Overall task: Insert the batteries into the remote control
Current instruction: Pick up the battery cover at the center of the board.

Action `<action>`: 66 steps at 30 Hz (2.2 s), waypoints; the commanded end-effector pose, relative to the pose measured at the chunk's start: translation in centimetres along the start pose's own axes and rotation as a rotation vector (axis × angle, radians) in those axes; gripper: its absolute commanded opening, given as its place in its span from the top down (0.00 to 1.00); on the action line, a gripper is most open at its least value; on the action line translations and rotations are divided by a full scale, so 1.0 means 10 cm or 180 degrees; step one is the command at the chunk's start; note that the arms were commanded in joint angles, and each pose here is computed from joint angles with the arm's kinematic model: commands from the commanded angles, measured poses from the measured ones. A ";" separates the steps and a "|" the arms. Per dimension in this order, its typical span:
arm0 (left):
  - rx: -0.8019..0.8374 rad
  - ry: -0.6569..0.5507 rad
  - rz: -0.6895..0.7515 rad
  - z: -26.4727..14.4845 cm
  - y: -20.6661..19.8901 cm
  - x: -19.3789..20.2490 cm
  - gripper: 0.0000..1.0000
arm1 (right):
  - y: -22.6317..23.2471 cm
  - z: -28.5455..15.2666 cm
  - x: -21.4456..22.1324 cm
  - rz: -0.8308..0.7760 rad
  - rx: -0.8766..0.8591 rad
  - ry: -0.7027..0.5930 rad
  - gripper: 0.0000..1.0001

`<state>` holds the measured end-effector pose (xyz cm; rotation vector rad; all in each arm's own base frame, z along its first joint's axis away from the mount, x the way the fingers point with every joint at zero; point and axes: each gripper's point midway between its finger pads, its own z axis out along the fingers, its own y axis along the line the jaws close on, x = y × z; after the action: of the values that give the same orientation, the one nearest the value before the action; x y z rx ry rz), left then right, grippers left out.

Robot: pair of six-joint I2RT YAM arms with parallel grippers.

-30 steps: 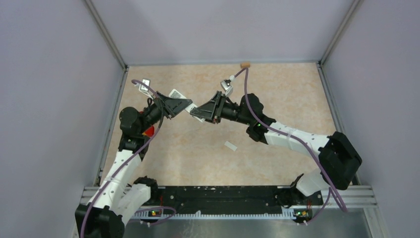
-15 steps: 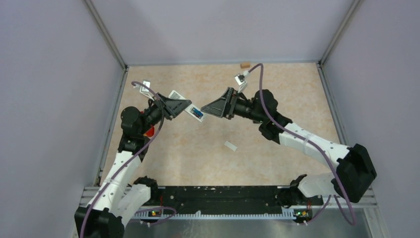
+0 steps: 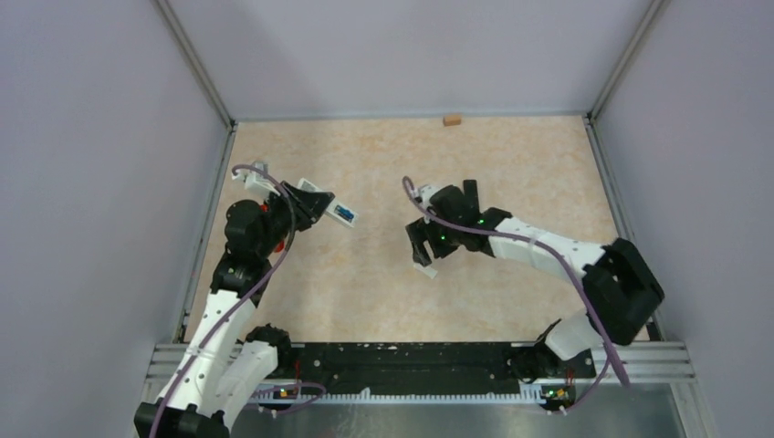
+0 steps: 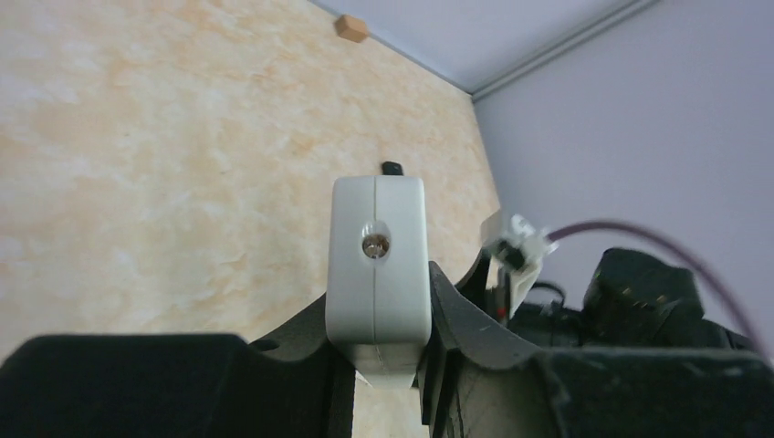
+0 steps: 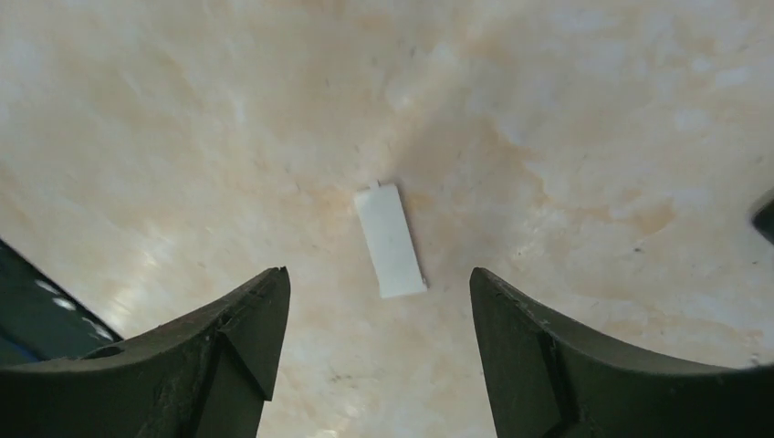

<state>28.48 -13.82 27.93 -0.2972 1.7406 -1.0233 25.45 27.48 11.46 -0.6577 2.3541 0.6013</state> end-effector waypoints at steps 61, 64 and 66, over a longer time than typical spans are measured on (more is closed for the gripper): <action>-0.0079 0.0244 0.0013 0.17 0.17 0.11 1.00 | -0.04 0.15 0.11 -0.1146 0.0326 0.0424 0.78; 0.0131 0.0535 -0.0127 0.28 0.15 0.33 1.00 | 0.13 0.05 0.01 -0.1176 0.0159 0.0266 0.78; 0.0221 0.0664 -0.0179 0.35 0.18 0.47 1.00 | 0.28 -0.05 -0.10 -0.1189 -0.0003 0.0122 0.78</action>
<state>30.26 -14.50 22.55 -0.3366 1.9314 -1.0079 25.00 27.22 8.81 -1.0921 2.3217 0.2686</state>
